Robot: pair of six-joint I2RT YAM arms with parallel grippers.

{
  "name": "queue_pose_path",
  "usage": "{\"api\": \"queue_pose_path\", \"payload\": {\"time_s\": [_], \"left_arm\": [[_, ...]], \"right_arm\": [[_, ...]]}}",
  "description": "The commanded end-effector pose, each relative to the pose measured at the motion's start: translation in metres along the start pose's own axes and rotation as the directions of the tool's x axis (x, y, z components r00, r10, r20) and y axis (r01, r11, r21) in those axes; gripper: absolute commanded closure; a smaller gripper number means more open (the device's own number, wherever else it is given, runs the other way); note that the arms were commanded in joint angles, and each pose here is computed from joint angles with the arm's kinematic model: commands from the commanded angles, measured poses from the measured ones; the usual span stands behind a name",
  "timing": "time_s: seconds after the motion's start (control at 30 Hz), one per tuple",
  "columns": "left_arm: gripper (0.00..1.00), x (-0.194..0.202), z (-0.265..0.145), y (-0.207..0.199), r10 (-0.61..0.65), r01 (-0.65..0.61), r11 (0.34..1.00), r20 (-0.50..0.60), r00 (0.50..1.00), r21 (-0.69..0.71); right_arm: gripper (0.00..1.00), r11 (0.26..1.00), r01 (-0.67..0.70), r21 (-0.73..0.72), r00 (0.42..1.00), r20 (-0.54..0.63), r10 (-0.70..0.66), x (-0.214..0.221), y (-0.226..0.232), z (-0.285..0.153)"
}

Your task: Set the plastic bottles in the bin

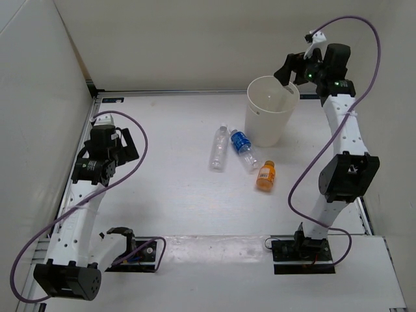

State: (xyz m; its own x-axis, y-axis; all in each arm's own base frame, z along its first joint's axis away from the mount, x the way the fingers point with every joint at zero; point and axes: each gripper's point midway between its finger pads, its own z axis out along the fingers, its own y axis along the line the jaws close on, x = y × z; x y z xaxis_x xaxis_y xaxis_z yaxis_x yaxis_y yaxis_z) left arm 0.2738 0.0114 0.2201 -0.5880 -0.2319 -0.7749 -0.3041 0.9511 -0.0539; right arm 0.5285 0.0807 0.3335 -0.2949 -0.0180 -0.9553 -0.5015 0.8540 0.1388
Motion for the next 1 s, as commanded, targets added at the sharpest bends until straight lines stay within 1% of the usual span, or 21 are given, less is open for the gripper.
{"api": "queue_pose_path", "payload": {"time_s": [0.0, 0.13, 0.2, 0.23, 0.27, 0.33, 0.37, 0.43, 0.47, 0.53, 0.57, 0.6, 0.63, 0.67, 0.7, 0.73, 0.77, 0.83, 0.87, 0.9, 0.97], "left_arm": [[0.00, -0.003, -0.007, 0.002, -0.041, 0.041, 0.999, 0.039, 0.998, 0.001], [0.00, -0.004, -0.011, 0.008, -0.062, 0.063, 0.998, 0.064, 0.996, -0.022], [0.00, -0.003, -0.014, 0.011, -0.064, 0.066, 0.998, 0.082, 0.995, -0.025], [0.00, -0.003, -0.016, 0.013, -0.067, 0.069, 0.997, 0.085, 0.994, -0.028], [0.00, -0.003, -0.018, 0.015, -0.064, 0.068, 0.997, 0.096, 0.993, -0.038], [0.00, -0.003, -0.022, 0.021, -0.052, 0.058, 0.997, 0.110, 0.993, -0.053], [0.00, -0.003, -0.022, 0.024, -0.051, 0.059, 0.996, 0.117, 0.992, -0.066], [0.00, -0.004, -0.025, 0.031, -0.046, 0.058, 0.994, 0.135, 0.990, -0.092], [0.00, -0.004, -0.025, 0.031, -0.045, 0.058, 0.994, 0.138, 0.989, -0.092], [0.00, -0.005, -0.025, 0.034, -0.053, 0.069, 0.993, 0.156, 0.986, -0.096], [0.00, -0.004, -0.025, 0.036, -0.061, 0.077, 0.992, 0.158, 0.986, -0.101], [0.00, -0.001, -0.023, 0.036, -0.071, 0.087, 0.991, 0.151, 0.986, -0.101], [0.00, 0.001, -0.024, 0.038, -0.076, 0.093, 0.990, 0.147, 0.986, -0.107], [0.00, 0.003, -0.024, 0.038, -0.089, 0.105, 0.988, 0.141, 0.986, -0.110], [0.00, 0.005, -0.024, 0.038, -0.089, 0.103, 0.989, 0.132, 0.987, -0.107], [0.00, 0.008, -0.023, 0.037, -0.087, 0.100, 0.990, 0.122, 0.989, -0.104], [0.00, 0.009, -0.023, 0.038, -0.091, 0.104, 0.989, 0.119, 0.989, -0.108], [0.00, 0.014, -0.022, 0.038, -0.082, 0.093, 0.990, 0.105, 0.991, -0.107], [0.00, 0.016, -0.023, 0.039, -0.067, 0.077, 0.991, 0.097, 0.993, -0.108], [0.00, 0.018, -0.023, 0.040, -0.061, 0.071, 0.991, 0.091, 0.994, -0.111], [0.00, 0.023, -0.022, 0.044, -0.047, 0.057, 0.990, 0.086, 0.995, -0.125]], "right_arm": [[0.10, 0.985, 0.155, 0.074, 0.980, 0.115, -0.162, -0.067, 0.007, -0.038], [0.10, 0.991, 0.119, 0.066, 0.982, 0.139, -0.127, -0.076, 0.004, -0.063], [0.10, 0.990, 0.129, -0.048, 0.977, 0.176, -0.119, -0.084, 0.021, -0.076], [0.10, 0.992, 0.122, -0.038, 0.971, 0.214, -0.111, -0.095, 0.011, -0.090], [0.10, 0.991, 0.102, -0.082, 0.969, 0.232, -0.081, -0.102, 0.021, -0.100], [0.10, 0.995, 0.069, -0.068, 0.973, 0.226, -0.053, -0.102, 0.018, -0.112], [0.10, 0.991, 0.124, -0.044, 0.962, 0.250, -0.109, -0.112, 0.028, -0.130], [0.10, 0.985, 0.171, -0.026, 0.964, 0.213, -0.161, -0.090, 0.034, -0.137], [0.10, 0.973, 0.229, 0.002, 0.947, 0.229, -0.223, -0.093, 0.044, -0.153], [0.10, 0.981, 0.181, -0.069, 0.973, 0.159, -0.169, -0.050, 0.056, -0.161], [0.10, 0.981, 0.180, -0.073, 0.976, 0.138, -0.169, -0.043, 0.055, -0.170], [0.10, 0.980, 0.135, -0.147, 0.990, 0.053, -0.128, -0.018, 0.068, -0.175], [0.10, 0.979, 0.120, -0.165, 0.993, 0.008, -0.121, -0.006, 0.072, -0.178], [0.10, 0.973, 0.092, -0.214, 0.987, -0.110, -0.117, 0.029, 0.086, -0.189], [0.10, 0.952, 0.172, -0.254, 0.971, -0.116, -0.207, 0.039, 0.097, -0.193], [0.10, 0.950, 0.149, -0.275, 0.969, -0.148, -0.195, 0.054, 0.100, -0.194], [0.10, 0.962, 0.070, -0.265, 0.972, -0.197, -0.125, 0.072, 0.099, -0.202], [0.10, 0.948, 0.042, -0.316, 0.972, -0.207, -0.112, 0.091, 0.105, -0.209], [0.10, 0.946, -0.012, -0.323, 0.962, -0.262, -0.078, 0.108, 0.114, -0.217], [0.10, 0.942, 0.020, -0.335, 0.958, -0.263, -0.114, 0.114, 0.113, -0.219], [0.10, 0.939, -0.018, -0.343, 0.951, -0.295, -0.090, 0.129, 0.118, -0.225]]}}
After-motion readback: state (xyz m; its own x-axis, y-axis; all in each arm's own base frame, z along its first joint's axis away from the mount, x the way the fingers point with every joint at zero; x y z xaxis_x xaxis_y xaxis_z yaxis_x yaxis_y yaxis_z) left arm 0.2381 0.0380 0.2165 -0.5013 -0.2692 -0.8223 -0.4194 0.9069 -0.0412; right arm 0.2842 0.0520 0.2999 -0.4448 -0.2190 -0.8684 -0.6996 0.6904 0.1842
